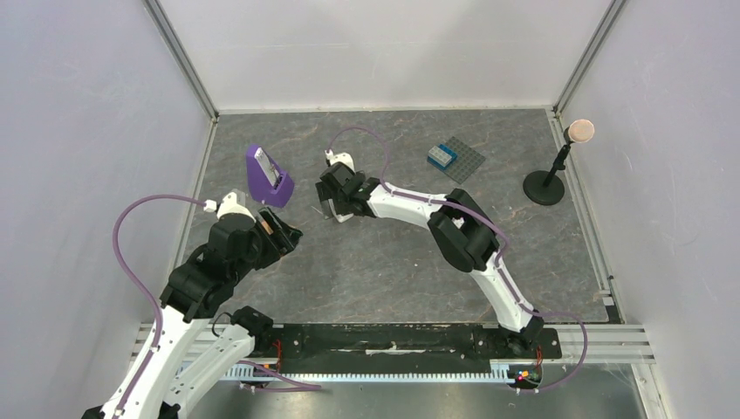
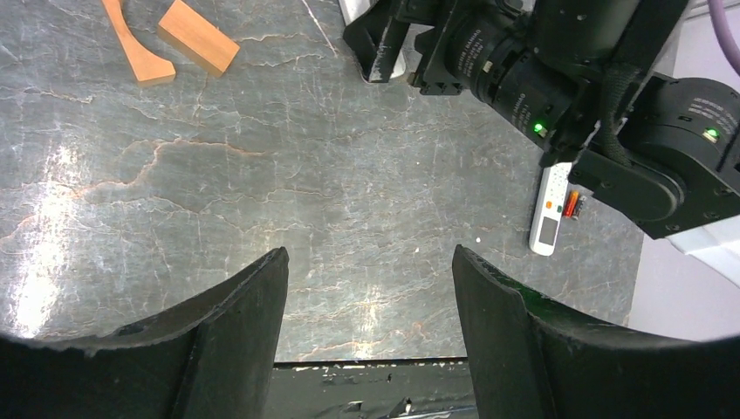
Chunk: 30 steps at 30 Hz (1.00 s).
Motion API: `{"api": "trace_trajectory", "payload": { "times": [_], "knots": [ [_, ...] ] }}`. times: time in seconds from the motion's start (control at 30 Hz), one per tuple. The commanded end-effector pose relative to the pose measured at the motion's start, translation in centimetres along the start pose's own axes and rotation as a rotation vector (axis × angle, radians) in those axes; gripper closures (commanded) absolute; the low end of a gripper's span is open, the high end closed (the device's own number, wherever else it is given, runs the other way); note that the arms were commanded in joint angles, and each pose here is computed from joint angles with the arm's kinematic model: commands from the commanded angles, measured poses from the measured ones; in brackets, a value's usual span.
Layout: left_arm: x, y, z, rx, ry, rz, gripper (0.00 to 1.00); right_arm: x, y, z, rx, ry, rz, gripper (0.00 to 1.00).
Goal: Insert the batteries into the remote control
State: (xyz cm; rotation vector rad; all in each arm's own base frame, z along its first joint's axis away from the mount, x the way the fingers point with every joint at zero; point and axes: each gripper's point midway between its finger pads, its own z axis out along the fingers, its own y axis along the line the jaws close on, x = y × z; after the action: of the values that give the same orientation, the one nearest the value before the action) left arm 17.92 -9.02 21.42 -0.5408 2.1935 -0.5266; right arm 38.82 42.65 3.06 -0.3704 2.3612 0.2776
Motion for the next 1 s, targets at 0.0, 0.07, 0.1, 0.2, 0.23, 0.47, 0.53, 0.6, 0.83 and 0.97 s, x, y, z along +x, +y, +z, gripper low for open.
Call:
{"api": "trace_trajectory", "payload": {
  "times": [0.0, 0.07, 0.1, 0.2, 0.23, 0.47, 0.53, 0.6, 0.83, 0.97],
  "knots": [
    [-0.2, 0.1, 0.0, 0.0, -0.006, 0.018, 0.25, -5.5, -0.2, -5.3, -0.052, -0.111, 0.041, 0.07],
    [0.0, -0.1, 0.0, 0.008, 0.006, 0.029, 0.25, -6.9, -0.8, -7.7, -0.078, -0.138, 0.056, 0.05],
    [0.1, -0.1, 0.0, 0.012, 0.013, 0.036, 0.25, -7.2, -1.7, -9.0, -0.076, -0.146, 0.06, 0.07],
    [0.8, -0.8, 0.2, 0.052, 0.047, 0.066, 0.24, -5.5, -6.3, -12.2, -0.002, -0.131, 0.07, 0.09],
    [1.0, -0.9, 0.2, 0.064, 0.056, 0.072, 0.23, -3.9, -8.6, -13.0, 0.048, -0.106, 0.068, 0.1],
    [0.8, -2.6, 0.7, 0.178, 0.016, 0.042, 0.15, 6.2, -23.1, -18.4, 0.356, -0.015, 0.149, 0.08],
    [0.7, -3.0, 0.8, 0.201, 0.006, 0.026, 0.14, 8.7, -25.4, -19.0, 0.405, 0.015, 0.16, 0.07],
    [0.8, -3.3, 1.0, 0.214, 0.007, 0.021, 0.14, 10.2, -26.2, -19.1, 0.405, 0.041, 0.172, 0.07],
    [1.2, -3.5, 1.0, 0.233, 0.034, 0.075, 0.1, 13.2, -26.3, -18.0, 0.344, 0.122, 0.225, 0.1],
    [1.2, -3.5, 0.9, 0.235, 0.031, 0.089, 0.1, 13.8, -25.9, -17.6, 0.313, 0.148, 0.227, 0.15]
  ]
}}
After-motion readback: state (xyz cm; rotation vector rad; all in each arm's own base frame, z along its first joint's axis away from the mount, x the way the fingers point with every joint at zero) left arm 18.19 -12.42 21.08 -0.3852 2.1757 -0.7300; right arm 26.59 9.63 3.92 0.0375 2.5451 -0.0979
